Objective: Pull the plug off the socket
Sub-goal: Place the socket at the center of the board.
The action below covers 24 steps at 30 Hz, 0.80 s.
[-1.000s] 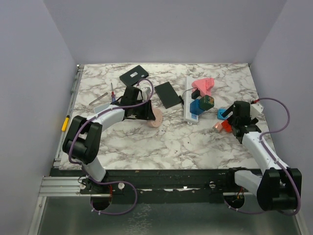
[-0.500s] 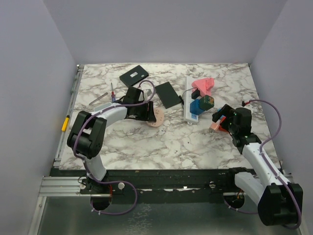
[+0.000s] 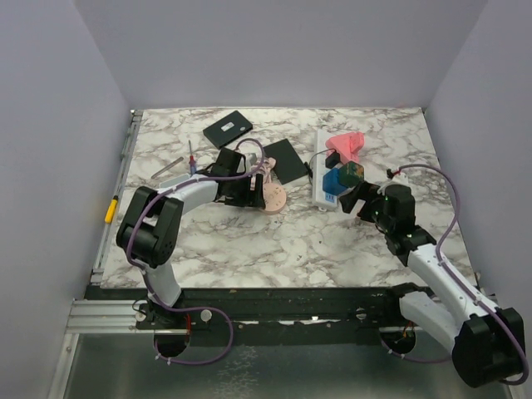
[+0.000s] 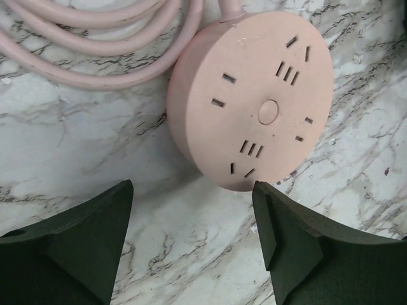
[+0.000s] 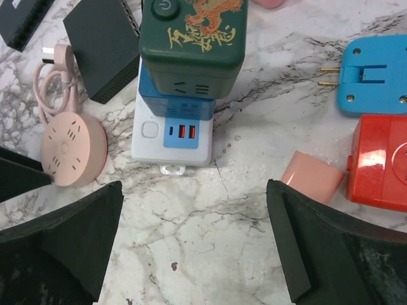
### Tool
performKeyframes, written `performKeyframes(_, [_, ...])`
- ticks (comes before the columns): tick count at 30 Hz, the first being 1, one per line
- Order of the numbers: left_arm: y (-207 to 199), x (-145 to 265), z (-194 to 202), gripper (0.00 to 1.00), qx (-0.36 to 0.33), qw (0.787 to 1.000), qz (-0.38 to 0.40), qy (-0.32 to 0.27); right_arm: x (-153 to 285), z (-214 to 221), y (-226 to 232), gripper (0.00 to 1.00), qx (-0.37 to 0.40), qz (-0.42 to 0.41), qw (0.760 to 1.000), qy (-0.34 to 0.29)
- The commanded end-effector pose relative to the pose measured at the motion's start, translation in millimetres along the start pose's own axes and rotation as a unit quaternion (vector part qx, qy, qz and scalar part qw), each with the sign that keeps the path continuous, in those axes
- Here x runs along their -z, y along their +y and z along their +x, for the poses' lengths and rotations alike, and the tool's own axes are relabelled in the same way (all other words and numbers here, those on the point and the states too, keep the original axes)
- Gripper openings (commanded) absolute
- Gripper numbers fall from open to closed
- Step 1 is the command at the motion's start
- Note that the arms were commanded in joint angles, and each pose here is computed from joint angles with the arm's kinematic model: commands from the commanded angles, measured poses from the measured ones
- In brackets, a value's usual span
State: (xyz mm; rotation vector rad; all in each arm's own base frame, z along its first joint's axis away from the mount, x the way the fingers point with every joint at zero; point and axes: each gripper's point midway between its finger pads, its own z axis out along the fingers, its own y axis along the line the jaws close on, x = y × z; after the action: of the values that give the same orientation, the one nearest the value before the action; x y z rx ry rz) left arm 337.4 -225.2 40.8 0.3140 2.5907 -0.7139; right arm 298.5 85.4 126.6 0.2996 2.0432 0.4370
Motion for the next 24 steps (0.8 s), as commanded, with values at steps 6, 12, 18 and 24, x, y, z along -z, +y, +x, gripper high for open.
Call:
performKeyframes(6, [8,36,-26,0.80,-0.034,0.995,-0.058,-0.070,-15,6,32,1.00,0.044,-0.009,0.999,0.004])
performKeyframes(12, [8,65,-45,0.80,-0.049,0.986,-0.087,-0.134,-33,28,53,1.00,0.092,0.015,0.995,0.035])
performKeyframes(18, [12,74,-49,0.80,-0.054,0.982,-0.103,-0.148,-51,45,43,1.00,0.085,0.098,0.989,0.071])
performKeyframes(24, [9,74,-48,0.80,-0.053,0.983,-0.096,-0.147,-66,60,43,1.00,0.075,0.113,0.985,0.103])
